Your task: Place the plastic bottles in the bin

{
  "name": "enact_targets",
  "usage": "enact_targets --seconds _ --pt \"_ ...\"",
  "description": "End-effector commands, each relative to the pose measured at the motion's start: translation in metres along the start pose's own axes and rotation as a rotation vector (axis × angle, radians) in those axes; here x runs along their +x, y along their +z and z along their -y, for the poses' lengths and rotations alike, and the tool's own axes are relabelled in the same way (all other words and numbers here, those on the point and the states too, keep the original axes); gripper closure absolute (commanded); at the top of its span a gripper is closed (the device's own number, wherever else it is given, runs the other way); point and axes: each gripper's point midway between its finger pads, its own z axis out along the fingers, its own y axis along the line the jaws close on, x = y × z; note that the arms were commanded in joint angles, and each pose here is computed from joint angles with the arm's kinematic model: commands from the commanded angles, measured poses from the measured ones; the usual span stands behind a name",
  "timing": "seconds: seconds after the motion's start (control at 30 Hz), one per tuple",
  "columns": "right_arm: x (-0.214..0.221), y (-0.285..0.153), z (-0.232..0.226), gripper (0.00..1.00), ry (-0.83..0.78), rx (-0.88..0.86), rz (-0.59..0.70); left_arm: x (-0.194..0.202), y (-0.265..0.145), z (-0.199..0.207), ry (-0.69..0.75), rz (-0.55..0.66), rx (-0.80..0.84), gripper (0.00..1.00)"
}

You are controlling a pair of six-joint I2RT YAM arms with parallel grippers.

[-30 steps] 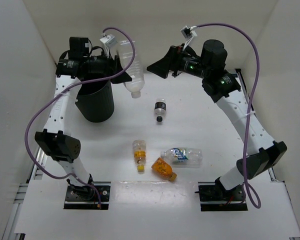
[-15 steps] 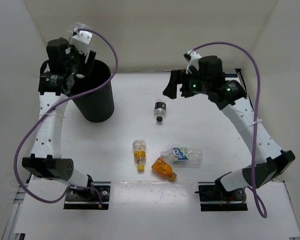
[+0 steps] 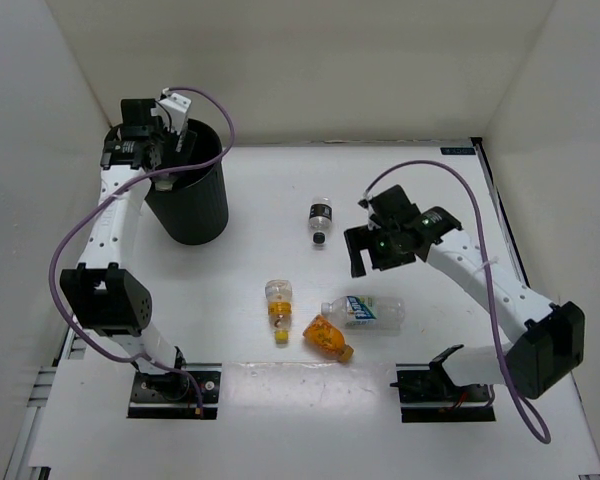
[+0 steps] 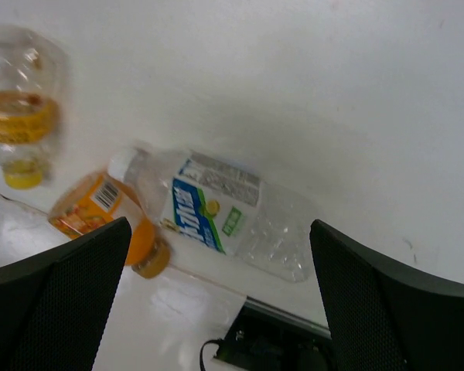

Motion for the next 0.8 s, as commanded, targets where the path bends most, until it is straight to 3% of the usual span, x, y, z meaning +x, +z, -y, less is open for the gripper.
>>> enact_targets --seconds 0.0,0.3,0.5,0.77 --pt "0.035 0.004 0.007 0.02 -0.007 0.039 -0.089 -0.014 -0.02 -0.013 -0.033 0.059 -0.055 0.0" --pt "0.067 0.009 -0.004 0.02 -0.273 0.134 -0.172 -0.035 -0.065 -0.025 -0.104 0.158 -0.093 0.0" --pt "0.088 0.032 -0.005 0.03 -0.504 0.203 -0.326 -0.041 -0.09 -0.026 -0.115 0.206 -0.087 0.0" --pt "0.082 0.051 -0.007 0.03 -0.669 0.221 -0.363 -0.019 -0.086 -0.011 -0.107 0.151 -0.043 0.0"
